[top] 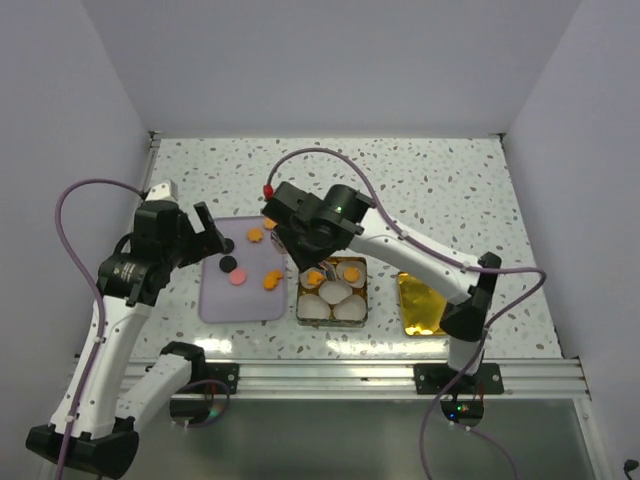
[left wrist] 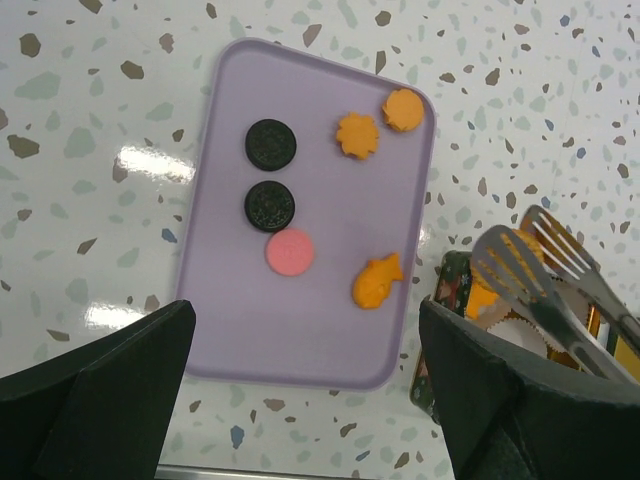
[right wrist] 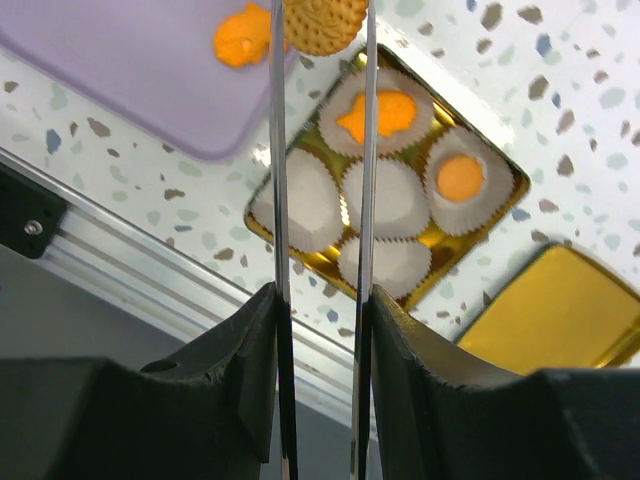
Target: Pack the cookies
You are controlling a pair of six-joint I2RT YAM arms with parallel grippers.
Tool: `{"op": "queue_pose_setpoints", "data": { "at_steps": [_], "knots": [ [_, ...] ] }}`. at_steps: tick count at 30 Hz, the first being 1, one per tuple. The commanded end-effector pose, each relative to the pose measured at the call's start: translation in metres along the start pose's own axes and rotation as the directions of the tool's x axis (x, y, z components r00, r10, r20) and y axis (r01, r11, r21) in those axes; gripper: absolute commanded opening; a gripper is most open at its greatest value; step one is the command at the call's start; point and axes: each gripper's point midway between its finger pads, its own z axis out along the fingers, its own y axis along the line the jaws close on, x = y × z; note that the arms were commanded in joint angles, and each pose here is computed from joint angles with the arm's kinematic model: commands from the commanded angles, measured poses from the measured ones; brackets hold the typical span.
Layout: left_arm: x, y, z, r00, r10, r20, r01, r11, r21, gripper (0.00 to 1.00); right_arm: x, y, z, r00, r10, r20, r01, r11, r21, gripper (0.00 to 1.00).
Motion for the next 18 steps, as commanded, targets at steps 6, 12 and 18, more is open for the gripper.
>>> {"op": "queue_pose_setpoints", "data": {
  "at_steps": [6, 12, 18],
  "knots": [
    [-0.014, -0.03, 0.021, 1.0, 0.013, 0.013, -0.015, 0.994, 0.107, 1.0, 0.082, -0.052, -0.036, 0.988, 0.091, -0.128, -0.075, 0.99, 0.123, 0.28],
    [-0.013, -0.041, 0.034, 1.0, 0.017, -0.012, -0.015, 0.989, 0.144, 1.0, 0.108, -0.059, -0.035, 0.979, 0.147, -0.142, -0.128, 0.983, 0.134, 0.28],
    [-0.016, -0.048, 0.039, 1.0, 0.019, -0.016, -0.016, 0.987, 0.162, 1.0, 0.111, -0.06, -0.035, 0.976, 0.171, -0.135, -0.153, 0.979, 0.138, 0.27]
  ]
}}
